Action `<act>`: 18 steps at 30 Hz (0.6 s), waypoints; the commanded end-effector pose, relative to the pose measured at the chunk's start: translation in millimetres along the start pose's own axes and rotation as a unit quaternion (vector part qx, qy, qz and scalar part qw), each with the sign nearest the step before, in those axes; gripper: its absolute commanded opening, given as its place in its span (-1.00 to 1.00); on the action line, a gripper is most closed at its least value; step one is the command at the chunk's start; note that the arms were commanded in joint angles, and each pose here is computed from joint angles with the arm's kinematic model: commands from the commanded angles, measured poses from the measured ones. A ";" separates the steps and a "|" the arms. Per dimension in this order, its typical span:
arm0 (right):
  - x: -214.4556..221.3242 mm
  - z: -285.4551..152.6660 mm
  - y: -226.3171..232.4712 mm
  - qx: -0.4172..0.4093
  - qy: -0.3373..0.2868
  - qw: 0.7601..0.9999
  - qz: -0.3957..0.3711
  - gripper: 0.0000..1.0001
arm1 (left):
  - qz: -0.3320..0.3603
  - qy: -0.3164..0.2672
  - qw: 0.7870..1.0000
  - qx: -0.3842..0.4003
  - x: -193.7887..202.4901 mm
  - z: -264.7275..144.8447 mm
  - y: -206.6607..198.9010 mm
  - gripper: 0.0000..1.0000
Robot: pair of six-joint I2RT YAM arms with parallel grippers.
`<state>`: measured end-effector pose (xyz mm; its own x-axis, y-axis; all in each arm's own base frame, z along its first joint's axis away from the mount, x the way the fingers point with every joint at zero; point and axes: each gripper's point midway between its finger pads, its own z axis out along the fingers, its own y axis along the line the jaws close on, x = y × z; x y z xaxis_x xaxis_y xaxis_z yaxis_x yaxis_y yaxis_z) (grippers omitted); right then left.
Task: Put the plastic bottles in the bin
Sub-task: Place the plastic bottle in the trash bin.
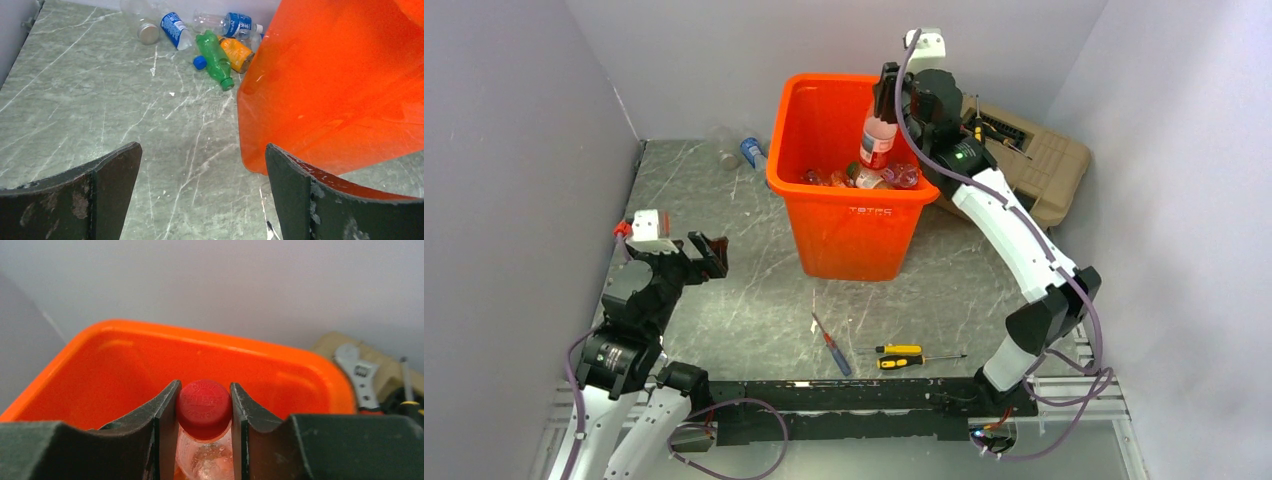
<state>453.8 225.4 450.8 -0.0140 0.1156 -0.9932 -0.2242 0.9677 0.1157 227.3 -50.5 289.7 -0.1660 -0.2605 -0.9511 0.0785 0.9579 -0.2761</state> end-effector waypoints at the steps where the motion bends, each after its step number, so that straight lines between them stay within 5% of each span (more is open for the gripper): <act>1: 26.4 0.0 36.3 -0.091 0.055 0.993 0.047 -1.00 | 0.002 -0.003 1.000 -0.002 0.4 0.0 1.2 0.96; 9: 88.4 -49.7 120.1 -0.296 0.198 0.930 0.087 -1.00 | -0.002 0.016 1.000 0.024 7.9 2.8 -8.5 0.95; 15: 86.0 -94.3 148.3 -0.317 0.189 0.929 -0.008 -1.00 | -0.001 0.019 0.999 0.030 9.0 3.1 -10.6 0.95; 18: 81.6 -102.4 147.8 -0.259 0.165 0.947 -0.095 -1.00 | -0.001 0.018 0.999 0.030 9.1 2.7 -10.4 0.95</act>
<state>374.3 342.2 406.4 -0.1764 -0.0382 -0.9836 -0.6767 0.7303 0.0930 226.4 -59.2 281.1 -0.2079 -0.2539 -0.9446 0.1145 0.9528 -0.2813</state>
